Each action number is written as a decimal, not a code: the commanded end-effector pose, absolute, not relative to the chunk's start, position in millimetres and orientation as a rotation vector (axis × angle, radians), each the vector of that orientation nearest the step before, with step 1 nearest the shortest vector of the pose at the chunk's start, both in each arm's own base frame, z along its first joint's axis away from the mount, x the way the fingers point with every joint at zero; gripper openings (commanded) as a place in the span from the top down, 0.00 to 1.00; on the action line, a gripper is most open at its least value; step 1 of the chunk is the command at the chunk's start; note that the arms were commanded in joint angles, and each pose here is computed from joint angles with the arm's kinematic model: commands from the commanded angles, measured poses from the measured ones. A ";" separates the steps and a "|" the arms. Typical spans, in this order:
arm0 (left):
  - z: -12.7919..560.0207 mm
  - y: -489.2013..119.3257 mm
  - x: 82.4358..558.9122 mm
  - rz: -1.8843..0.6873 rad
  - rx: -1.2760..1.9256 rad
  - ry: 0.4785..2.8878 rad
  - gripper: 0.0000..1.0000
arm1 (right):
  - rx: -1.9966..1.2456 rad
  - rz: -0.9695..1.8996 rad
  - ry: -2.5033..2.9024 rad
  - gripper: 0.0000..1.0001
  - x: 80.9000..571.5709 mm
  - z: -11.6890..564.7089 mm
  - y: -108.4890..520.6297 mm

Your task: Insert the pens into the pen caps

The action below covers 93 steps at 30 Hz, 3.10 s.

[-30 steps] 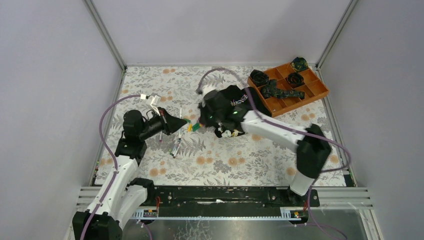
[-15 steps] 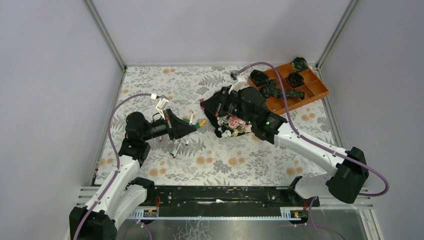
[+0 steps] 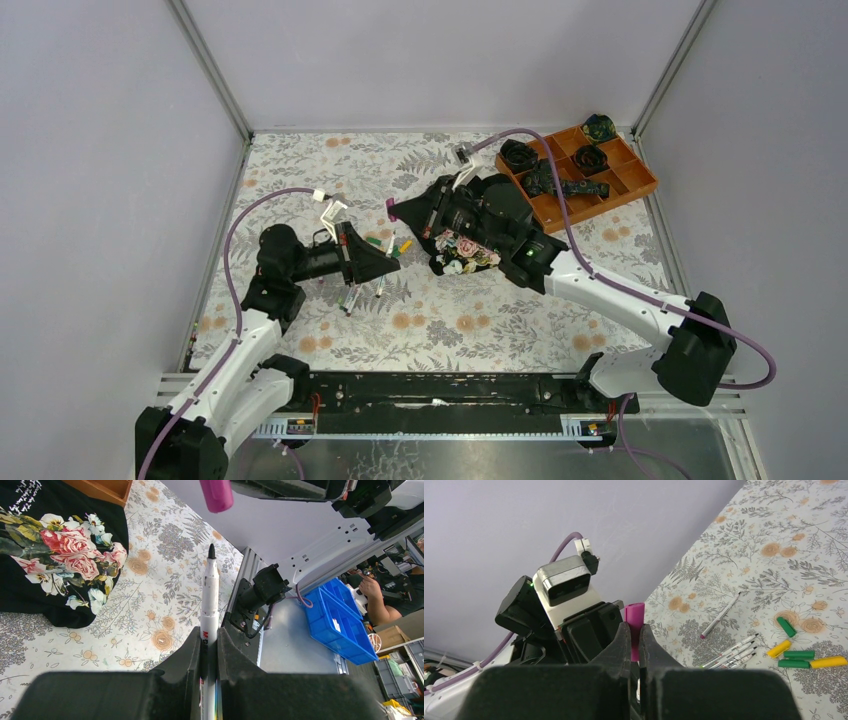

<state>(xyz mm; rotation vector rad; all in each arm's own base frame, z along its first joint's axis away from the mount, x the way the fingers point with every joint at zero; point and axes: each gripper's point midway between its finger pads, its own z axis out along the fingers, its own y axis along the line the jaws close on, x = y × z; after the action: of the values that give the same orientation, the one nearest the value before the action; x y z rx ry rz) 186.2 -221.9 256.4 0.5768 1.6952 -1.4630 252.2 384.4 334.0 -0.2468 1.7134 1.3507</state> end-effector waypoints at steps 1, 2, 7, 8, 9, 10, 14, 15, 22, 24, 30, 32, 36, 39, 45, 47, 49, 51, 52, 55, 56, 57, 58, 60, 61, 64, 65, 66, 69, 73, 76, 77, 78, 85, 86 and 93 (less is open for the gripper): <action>263.3 -223.1 185.4 -1.457 0.606 1.652 1.00 | -0.284 1.414 1.617 1.00 241.6 359.7 390.3; 263.1 -223.1 185.6 -1.456 0.604 1.653 1.00 | -0.285 1.410 1.618 1.00 241.1 358.5 390.0; 263.7 -223.0 186.1 -1.451 0.603 1.649 1.00 | -0.281 1.384 1.630 1.00 241.8 350.3 386.5; 263.6 -223.0 186.2 -1.452 0.602 1.650 1.00 | -0.283 1.382 1.632 1.00 241.7 348.9 386.6; 263.7 -223.0 185.8 -1.452 0.604 1.650 1.00 | -0.285 1.380 1.633 1.00 241.2 348.4 386.8; 263.8 -222.9 186.0 -1.451 0.602 1.649 1.00 | -0.286 1.380 1.634 1.00 241.1 347.8 386.9; 263.6 -222.8 185.8 -1.451 0.602 1.648 1.00 | -0.290 1.378 1.636 1.00 240.8 346.8 386.5; 263.9 -222.5 185.7 -1.450 0.601 1.648 1.00 | -0.289 1.379 1.637 1.00 240.4 346.6 386.4; 264.9 -222.3 186.5 -1.444 0.595 1.645 1.00 | -0.290 1.385 1.638 1.00 237.7 346.0 384.8; 265.3 -222.1 186.4 -1.442 0.592 1.643 1.00 | -0.290 1.388 1.642 1.00 236.3 343.9 384.7; 264.6 -222.0 187.4 -1.438 0.587 1.647 1.00 | -0.285 1.393 1.644 1.00 233.9 340.1 383.1; 264.0 -222.0 188.0 -1.438 0.584 1.649 1.00 | -0.290 1.398 1.643 1.00 232.3 339.6 383.3; 265.9 -221.3 189.5 -1.426 0.575 1.642 1.00 | -0.292 1.407 1.640 1.00 229.3 337.4 384.0; 266.1 -221.1 190.0 -1.421 0.572 1.640 1.00 | -0.295 1.420 1.643 1.00 225.0 331.5 385.8; 267.8 -220.1 191.8 -1.408 0.562 1.634 1.00 | -0.271 1.453 1.618 1.00 211.2 319.1 385.3; 267.5 -219.9 192.1 -1.403 0.560 1.635 1.00 | -0.257 1.463 1.607 1.00 205.7 314.5 383.4; 267.2 -219.8 192.7 -1.401 0.556 1.636 1.00 | -0.249 1.465 1.592 1.00 199.7 309.4 381.8; 267.1 -219.8 193.6 -1.399 0.555 1.637 1.00 | -0.256 1.465 1.591 1.00 194.0 303.3 382.9; 266.8 -219.9 193.7 -1.400 0.555 1.638 1.00 | -0.265 1.465 1.600 1.00 191.3 297.9 384.2; 266.5 -220.1 193.5 -1.401 0.557 1.639 1.00 | -0.304 1.488 1.619 1.00 181.6 287.9 389.6; 266.9 -220.0 193.3 -1.402 0.557 1.638 1.00 | -0.325 1.499 1.626 1.00 178.1 285.9 391.4; 266.6 -220.0 193.3 -1.402 0.557 1.639 1.00 | -0.342 1.505 1.630 1.00 175.6 285.5 391.8; 266.2 -220.0 193.2 -1.402 0.557 1.639 1.00 | -0.349 1.501 1.631 0.92 174.7 286.4 390.8; 266.2 -220.2 192.2 -1.406 0.561 1.639 1.00 | -0.351 1.475 1.630 0.66 175.5 291.0 385.9; 265.8 -220.2 191.9 -1.407 0.562 1.640 1.00 | -0.346 1.442 1.629 0.52 178.6 294.6 382.4; 266.2 -220.4 191.3 -1.411 0.564 1.639 1.00 | -0.337 1.367 1.602 0.31 191.1 312.0 372.5; 266.6 -220.5 191.0 -1.412 0.566 1.636 1.00 | -0.329 1.349 1.605 0.28 196.6 315.4 369.9; 266.9 -220.6 190.6 -1.415 0.569 1.634 1.00 | -0.322 1.337 1.607 0.26 202.4 319.7 368.0; 267.2 -221.2 188.6 -1.426 0.578 1.629 1.00 | -0.314 1.337 1.595 0.25 214.9 329.9 364.4; 268.4 -221.8 186.0 -1.444 0.586 1.622 1.00 | -0.337 1.355 1.598 0.29 225.8 335.8 368.3; 268.9 -222.2 184.3 -1.452 0.593 1.617 1.00 | -0.381 1.404 1.584 0.35 224.9 342.0 377.3; 269.1 -222.3 183.8 -1.455 0.595 1.616 1.00 | -0.396 1.424 1.576 0.36 223.7 344.4 380.4; 269.5 -222.5 183.4 -1.457 0.599 1.613 1.00 | -0.414 1.446 1.564 0.38 222.1 348.7 384.0; 271.6 -223.3 179.4 -1.479 0.616 1.598 1.00 | -0.496 1.512 1.586 0.56 217.9 342.1 402.1; 272.1 -223.3 179.3 -1.480 0.616 1.597 1.00 | -0.501 1.518 1.588 0.62 216.7 340.7 403.1; 284.5 -223.3 179.5 -1.498 0.587 1.537 1.00 | -0.543 1.567 1.644 1.00 204.6 315.7 404.3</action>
<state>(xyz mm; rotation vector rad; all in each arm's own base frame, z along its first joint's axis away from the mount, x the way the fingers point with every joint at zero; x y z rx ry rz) 182.2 -223.4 264.7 0.5635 1.6514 -1.4935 217.7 402.8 302.7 -0.4819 1.7116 1.4863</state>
